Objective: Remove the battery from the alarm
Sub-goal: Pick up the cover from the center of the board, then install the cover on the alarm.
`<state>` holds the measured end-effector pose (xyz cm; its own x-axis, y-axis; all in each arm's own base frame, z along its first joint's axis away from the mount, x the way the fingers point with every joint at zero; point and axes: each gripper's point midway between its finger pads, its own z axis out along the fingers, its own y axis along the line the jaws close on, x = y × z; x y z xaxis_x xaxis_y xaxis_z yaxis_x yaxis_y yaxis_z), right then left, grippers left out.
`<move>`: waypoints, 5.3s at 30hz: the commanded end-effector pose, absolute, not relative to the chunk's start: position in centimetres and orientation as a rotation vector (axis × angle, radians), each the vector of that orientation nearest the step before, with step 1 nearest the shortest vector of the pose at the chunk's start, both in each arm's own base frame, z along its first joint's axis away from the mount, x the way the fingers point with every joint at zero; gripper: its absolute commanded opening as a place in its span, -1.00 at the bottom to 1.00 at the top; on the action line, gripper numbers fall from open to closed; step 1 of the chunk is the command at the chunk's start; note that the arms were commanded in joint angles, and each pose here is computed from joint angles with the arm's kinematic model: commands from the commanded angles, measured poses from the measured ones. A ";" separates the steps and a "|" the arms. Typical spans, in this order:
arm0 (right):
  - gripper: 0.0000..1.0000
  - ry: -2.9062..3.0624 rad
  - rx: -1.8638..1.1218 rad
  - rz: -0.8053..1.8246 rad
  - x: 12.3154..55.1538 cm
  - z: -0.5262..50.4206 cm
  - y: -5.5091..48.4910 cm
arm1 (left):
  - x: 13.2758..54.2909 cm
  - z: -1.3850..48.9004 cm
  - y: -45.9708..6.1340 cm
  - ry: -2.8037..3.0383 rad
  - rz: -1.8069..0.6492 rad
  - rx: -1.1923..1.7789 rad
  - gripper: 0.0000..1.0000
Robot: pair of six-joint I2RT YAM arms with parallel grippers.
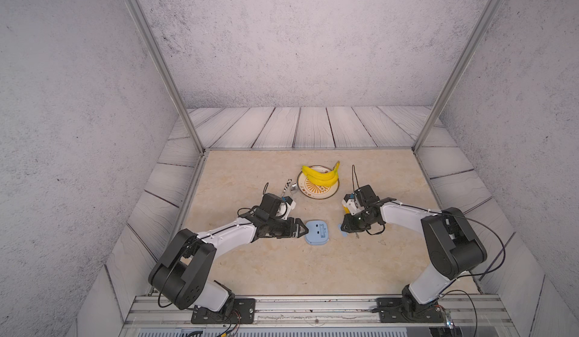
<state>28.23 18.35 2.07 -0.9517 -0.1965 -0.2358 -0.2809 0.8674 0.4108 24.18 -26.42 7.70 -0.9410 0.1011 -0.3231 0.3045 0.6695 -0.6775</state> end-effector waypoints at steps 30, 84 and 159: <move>-1.00 2.798 -0.247 0.882 27.0 5.4 19.8 | 24.5 7.8 -27.5 2.601 -1.252 0.285 0.48; -1.00 2.796 -0.233 0.586 26.8 6.4 24.8 | 24.1 4.9 -29.9 2.687 -1.221 0.274 0.45; -1.00 2.888 -0.283 0.623 25.7 6.4 27.0 | 23.6 4.9 -30.8 2.673 -1.297 0.323 0.45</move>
